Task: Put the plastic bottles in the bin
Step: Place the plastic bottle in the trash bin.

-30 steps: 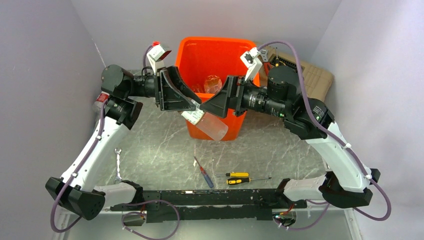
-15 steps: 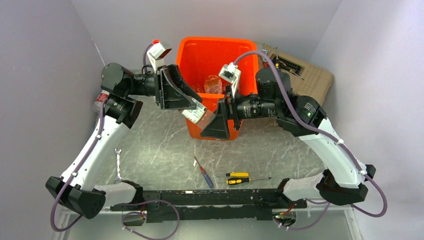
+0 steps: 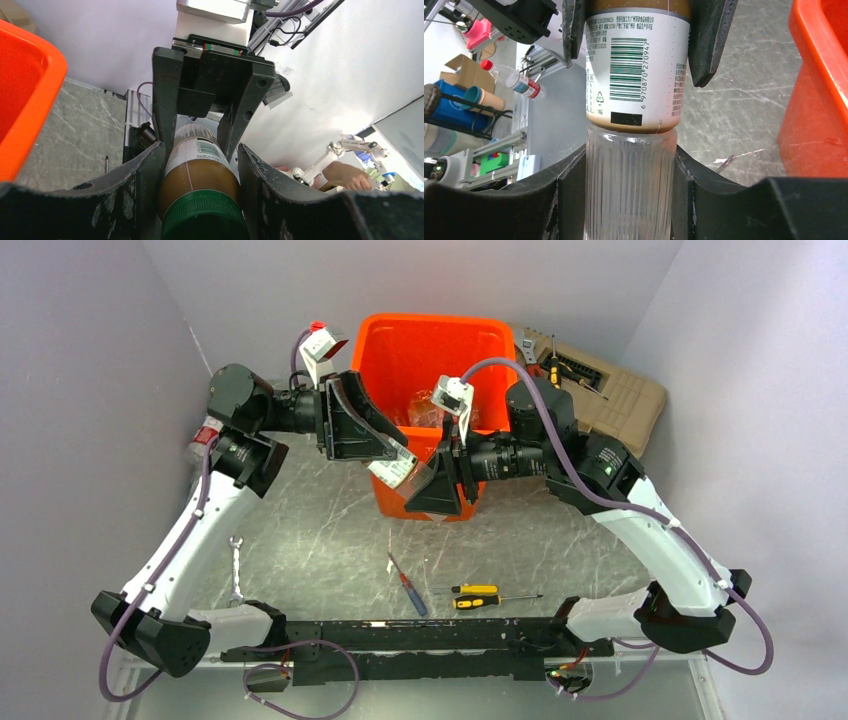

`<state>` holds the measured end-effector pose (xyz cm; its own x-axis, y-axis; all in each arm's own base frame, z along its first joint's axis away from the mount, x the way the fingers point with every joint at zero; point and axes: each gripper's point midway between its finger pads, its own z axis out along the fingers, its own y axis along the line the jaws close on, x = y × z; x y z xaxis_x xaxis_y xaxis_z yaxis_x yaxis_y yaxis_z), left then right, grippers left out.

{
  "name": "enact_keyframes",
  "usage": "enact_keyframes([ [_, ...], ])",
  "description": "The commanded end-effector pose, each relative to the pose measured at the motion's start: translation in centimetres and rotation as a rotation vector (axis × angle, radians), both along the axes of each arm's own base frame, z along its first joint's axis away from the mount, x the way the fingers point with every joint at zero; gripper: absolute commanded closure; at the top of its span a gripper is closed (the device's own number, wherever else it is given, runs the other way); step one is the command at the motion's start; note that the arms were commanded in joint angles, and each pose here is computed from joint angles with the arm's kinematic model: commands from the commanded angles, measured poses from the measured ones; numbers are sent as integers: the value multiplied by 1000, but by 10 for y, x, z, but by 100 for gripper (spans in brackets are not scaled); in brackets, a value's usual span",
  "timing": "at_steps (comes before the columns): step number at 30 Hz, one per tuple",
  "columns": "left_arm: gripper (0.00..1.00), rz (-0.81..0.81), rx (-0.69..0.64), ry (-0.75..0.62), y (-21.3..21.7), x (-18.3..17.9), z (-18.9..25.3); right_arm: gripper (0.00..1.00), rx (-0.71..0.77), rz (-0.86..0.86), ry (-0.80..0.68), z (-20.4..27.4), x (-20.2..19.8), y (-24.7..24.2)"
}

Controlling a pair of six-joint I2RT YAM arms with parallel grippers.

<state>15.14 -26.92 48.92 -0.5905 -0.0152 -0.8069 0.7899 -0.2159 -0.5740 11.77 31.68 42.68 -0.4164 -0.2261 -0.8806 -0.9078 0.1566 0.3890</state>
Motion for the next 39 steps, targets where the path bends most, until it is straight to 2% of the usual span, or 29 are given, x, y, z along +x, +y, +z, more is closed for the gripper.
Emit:
enact_keyframes([
  [1, 57, 30, -44, -94, 5, -12, 19, 62, 117, -21, -89, 34, 2, -1],
  [3, 35, 57, -58, -134, 8, -16, 22, 64, 133, -44, -103, 40, 3, -4],
  [5, 3, 116, -73, -173, 12, -19, 25, 66, 151, -87, -128, 49, 7, -10],
  [6, 1, 174, -95, -211, 16, -20, 31, 67, 165, -134, -160, 56, 12, -16],
  [8, 1, 285, -121, -286, 25, -20, 38, 68, 211, -212, -230, 70, 20, -27],
  [11, 1, 498, -165, -417, 45, -18, 46, 69, 360, -437, -406, 107, 37, -68],
  [14, 1, 746, -169, -487, 74, -5, 40, 68, 489, -686, -615, 134, 58, -114],
  [16, 0, 886, -147, -509, 92, 5, 28, 68, 520, -864, -725, 139, 74, -143],
  [19, 1, 1049, -44, -527, 115, 21, 0, 69, 492, -1052, -811, 136, 100, -161],
  [23, 2, 1270, 143, -507, 151, 47, -41, 69, 493, -1110, -883, 132, 122, -148],
  [27, 3, 1380, 319, -493, 173, 65, -82, 69, 449, -1134, -866, 123, 159, -123],
  [31, 3, 1410, 415, -480, 182, 71, -114, 69, 394, -1132, -728, 109, 207, -111],
  [37, 3, 1445, 409, -497, 191, 67, -143, 65, 238, -1088, -519, 59, 261, -89],
  [39, 3, 1493, 409, -470, 199, 67, -153, 56, 233, -1080, -494, 53, 267, -85],
])
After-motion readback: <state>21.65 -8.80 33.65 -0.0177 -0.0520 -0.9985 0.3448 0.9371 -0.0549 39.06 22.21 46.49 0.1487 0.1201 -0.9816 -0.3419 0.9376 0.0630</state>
